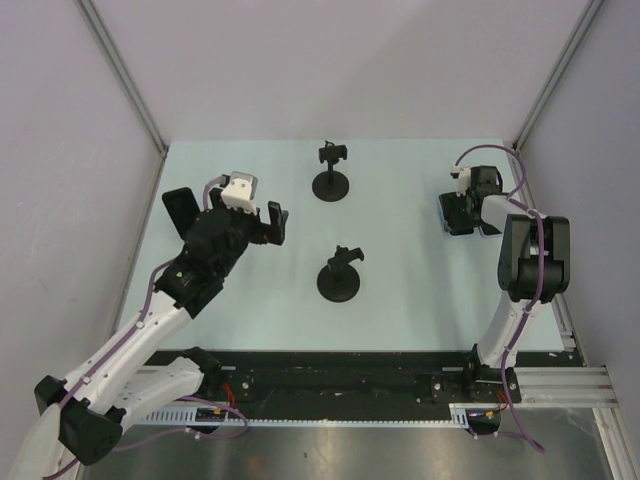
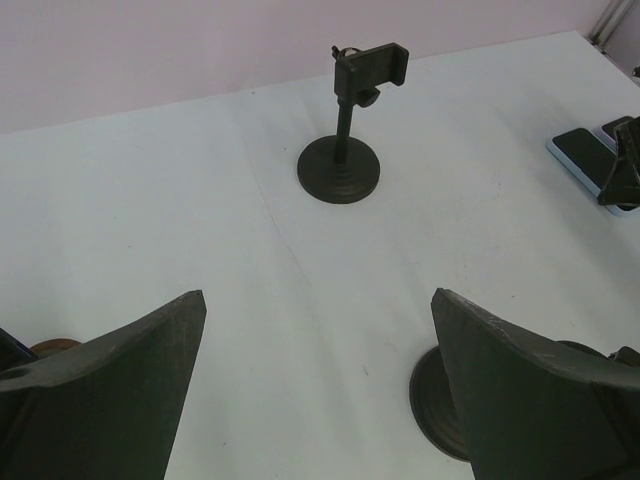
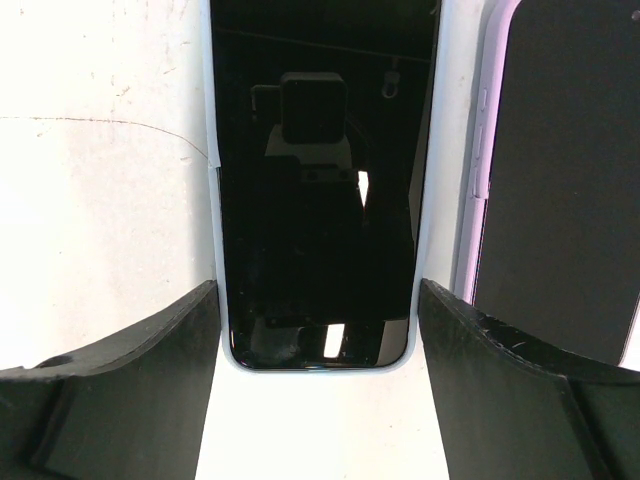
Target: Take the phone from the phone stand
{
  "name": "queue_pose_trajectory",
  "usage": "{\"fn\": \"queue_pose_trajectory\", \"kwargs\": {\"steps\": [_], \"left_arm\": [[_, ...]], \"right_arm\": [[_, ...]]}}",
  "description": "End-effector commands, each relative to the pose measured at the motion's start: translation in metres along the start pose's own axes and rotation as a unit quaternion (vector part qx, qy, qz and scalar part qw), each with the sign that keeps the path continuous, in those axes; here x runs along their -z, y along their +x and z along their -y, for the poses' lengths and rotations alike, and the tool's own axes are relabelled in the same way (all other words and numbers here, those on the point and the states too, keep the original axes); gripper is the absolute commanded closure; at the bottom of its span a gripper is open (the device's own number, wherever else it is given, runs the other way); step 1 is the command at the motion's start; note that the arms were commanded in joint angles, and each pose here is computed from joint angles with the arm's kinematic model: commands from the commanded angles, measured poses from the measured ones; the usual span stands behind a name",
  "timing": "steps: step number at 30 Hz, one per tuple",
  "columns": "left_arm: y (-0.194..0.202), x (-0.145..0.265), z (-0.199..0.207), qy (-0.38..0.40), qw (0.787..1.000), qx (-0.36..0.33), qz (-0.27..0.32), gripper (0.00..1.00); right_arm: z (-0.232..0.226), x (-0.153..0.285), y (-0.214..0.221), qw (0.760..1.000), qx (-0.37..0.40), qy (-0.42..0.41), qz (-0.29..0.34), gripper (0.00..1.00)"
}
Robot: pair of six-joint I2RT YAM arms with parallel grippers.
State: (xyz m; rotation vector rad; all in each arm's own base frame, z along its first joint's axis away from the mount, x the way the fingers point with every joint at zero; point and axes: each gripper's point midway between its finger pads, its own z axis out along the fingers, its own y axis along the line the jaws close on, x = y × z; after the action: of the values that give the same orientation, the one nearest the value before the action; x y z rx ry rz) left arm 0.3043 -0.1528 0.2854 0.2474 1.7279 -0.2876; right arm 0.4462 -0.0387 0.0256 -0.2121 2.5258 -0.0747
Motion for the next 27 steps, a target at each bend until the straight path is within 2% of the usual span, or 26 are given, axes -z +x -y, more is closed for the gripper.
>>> {"fn": "queue_pose_trajectory", "kwargs": {"steps": [1, 9, 15, 23, 27], "left_arm": [[-0.006, -0.003, 0.001, 0.007, 1.000, -0.008, 0.012, 0.00], [-0.006, -0.003, 0.003, 0.012, 1.000, -0.006, 0.012, 0.00], [-0.006, -0.003, 0.003, 0.014, 1.000, -0.006, 0.011, 0.00], [-0.007, -0.002, 0.004, 0.018, 1.000, -0.007, 0.013, 0.00], [-0.006, -0.002, 0.006, 0.021, 1.000, -0.009, 0.012, 0.00]], "right_arm": [[0.011, -0.006, 0.008, 1.000, 0.004, 0.014, -0.022, 0.35], [0.020, 0.006, 0.017, 0.998, 0.011, 0.031, -0.045, 0.34], [0.020, 0.010, 0.019, 0.998, 0.012, 0.037, -0.050, 0.30], [0.022, 0.009, 0.021, 0.997, 0.016, 0.049, -0.054, 0.13], [0.022, 0.012, 0.019, 0.997, 0.018, 0.053, -0.050, 0.08]]}}
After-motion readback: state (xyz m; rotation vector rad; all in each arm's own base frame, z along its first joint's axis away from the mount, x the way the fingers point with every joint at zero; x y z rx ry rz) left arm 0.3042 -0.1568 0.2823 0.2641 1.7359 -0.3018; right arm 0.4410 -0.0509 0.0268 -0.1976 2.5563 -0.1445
